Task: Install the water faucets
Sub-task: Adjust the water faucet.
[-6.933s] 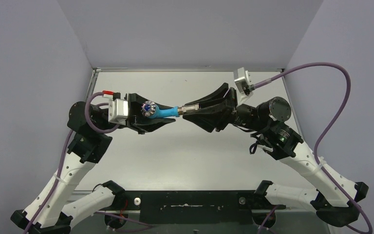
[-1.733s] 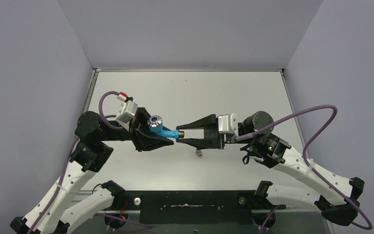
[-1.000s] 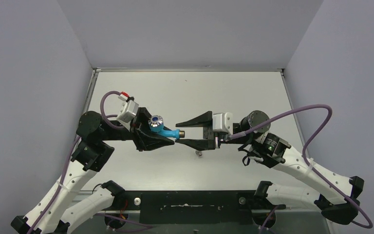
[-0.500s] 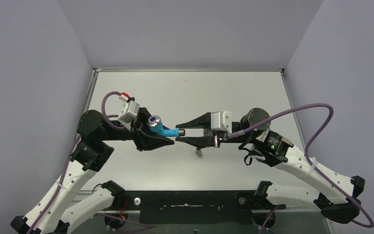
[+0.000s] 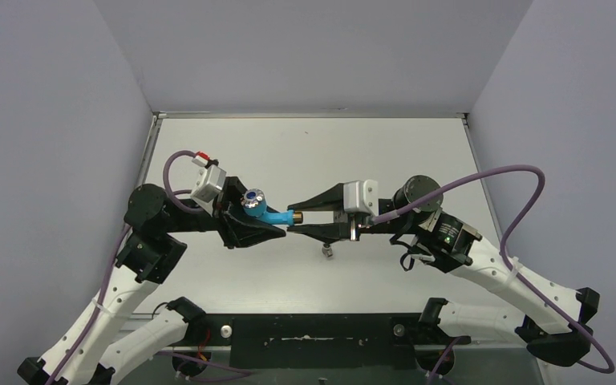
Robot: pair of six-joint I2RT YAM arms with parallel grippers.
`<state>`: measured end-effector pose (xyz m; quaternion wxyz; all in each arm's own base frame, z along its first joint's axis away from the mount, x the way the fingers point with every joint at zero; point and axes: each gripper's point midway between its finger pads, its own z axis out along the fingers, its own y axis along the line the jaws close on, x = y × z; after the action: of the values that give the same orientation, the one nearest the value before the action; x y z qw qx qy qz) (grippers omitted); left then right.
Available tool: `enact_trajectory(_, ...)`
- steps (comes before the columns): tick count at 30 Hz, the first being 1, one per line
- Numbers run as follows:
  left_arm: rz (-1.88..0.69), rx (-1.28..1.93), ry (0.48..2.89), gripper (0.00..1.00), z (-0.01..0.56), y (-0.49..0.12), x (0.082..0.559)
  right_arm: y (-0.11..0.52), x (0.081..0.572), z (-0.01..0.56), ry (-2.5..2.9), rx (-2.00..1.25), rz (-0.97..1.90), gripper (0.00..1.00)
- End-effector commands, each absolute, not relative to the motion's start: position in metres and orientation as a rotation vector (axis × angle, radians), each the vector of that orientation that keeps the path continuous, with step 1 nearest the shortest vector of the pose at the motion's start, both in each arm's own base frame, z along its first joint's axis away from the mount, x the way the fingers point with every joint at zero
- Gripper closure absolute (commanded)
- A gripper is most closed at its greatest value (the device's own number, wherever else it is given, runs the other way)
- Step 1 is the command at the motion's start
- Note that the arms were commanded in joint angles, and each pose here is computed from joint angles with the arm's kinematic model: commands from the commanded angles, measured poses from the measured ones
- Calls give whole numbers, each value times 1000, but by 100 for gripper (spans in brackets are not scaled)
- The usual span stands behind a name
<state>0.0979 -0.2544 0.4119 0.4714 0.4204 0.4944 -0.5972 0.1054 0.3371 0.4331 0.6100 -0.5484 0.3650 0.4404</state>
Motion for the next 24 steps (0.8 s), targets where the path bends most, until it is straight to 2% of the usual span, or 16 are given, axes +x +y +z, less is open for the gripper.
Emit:
enact_trajectory(1,-1487,1067,1118,71,426,-252,85,343,118,455,808,-1174,991,100)
enact_trajectory(8,-1489,1072,1112,60,426,-251,82,342,120,455,812,-1167,980,100)
enact_trajectory(15,-1480,1064,1082,60,432,-249,81,341,121,447,837,-1182,973,100)
enact_trajectory(18,-1486,1058,1074,67,434,-250,80,343,119,443,844,-1203,988,100)
enact_trajectory(24,-1495,1050,1051,89,439,-249,79,346,118,434,860,-1229,994,100)
